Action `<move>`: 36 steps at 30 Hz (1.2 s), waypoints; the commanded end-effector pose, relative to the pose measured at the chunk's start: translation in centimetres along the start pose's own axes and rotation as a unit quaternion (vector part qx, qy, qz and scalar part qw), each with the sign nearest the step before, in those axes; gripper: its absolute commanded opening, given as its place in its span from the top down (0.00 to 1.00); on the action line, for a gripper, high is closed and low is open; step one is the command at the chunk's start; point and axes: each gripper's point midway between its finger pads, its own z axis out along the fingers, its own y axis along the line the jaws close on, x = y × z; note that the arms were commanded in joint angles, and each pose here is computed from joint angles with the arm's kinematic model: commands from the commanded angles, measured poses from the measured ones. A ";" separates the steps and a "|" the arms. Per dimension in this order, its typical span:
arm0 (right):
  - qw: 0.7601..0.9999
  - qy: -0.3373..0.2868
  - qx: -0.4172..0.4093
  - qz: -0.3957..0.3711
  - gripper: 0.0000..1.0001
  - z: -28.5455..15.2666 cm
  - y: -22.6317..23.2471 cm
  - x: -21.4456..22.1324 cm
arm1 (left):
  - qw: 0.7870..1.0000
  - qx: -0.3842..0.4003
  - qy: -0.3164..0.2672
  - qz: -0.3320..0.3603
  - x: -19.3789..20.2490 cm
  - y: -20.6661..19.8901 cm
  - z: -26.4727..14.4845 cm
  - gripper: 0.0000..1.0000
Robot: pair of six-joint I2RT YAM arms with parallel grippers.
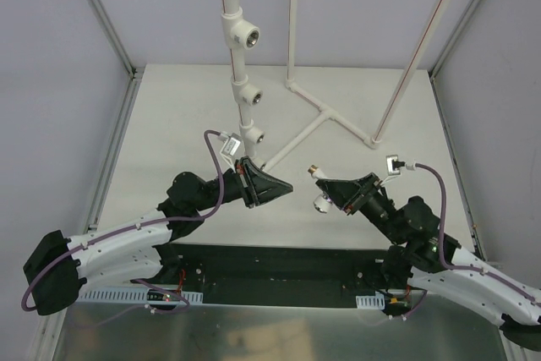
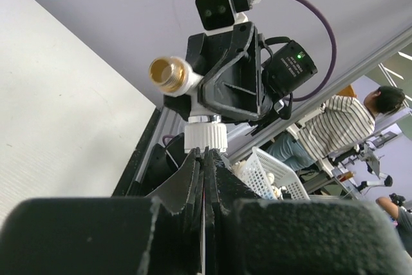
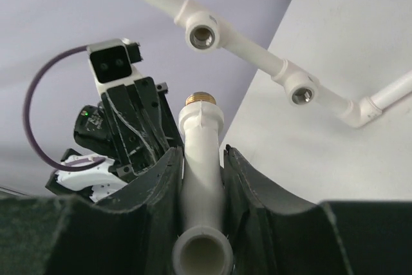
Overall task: Install the water faucets
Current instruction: Adjust the water faucet.
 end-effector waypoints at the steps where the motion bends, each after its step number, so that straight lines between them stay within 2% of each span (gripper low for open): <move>1: 0.997 -0.041 -0.059 0.011 1.00 -0.1 3.3 -2.3 | 0.999 0.032 0.002 0.005 -0.7 -1.9 0.8 1.00; 9: 0.986 0.123 -0.108 -0.021 1.00 0.4 5.6 3.5 | 0.999 0.045 0.005 0.011 -1.2 -2.4 1.8 1.00; 15: 0.978 0.162 -0.134 -0.018 1.00 -0.3 6.1 4.9 | 0.999 0.045 0.001 0.017 -1.5 -2.5 1.8 1.00; 20: 0.983 0.139 -0.121 -0.025 1.00 -0.6 5.3 4.2 | 0.999 0.043 0.002 0.015 -1.3 -2.4 1.6 1.00; 26: 0.998 0.022 -0.048 -0.022 1.00 -0.5 2.7 -0.1 | 0.999 0.043 0.001 0.015 -1.3 -2.6 1.2 1.00; 30: 0.998 -0.034 -0.058 -0.008 1.00 -1.0 2.9 -2.1 | 0.999 0.043 0.005 0.013 -1.1 -2.6 1.0 1.00; 32: 0.997 -0.038 -0.068 -0.008 1.00 -1.1 3.5 -2.4 | 0.999 0.044 0.009 0.008 -0.9 -2.5 1.1 1.00; 36: 0.997 -0.007 -0.079 -0.018 1.00 -0.5 4.3 -1.4 | 0.999 0.051 0.020 0.000 -0.6 -2.5 1.6 1.00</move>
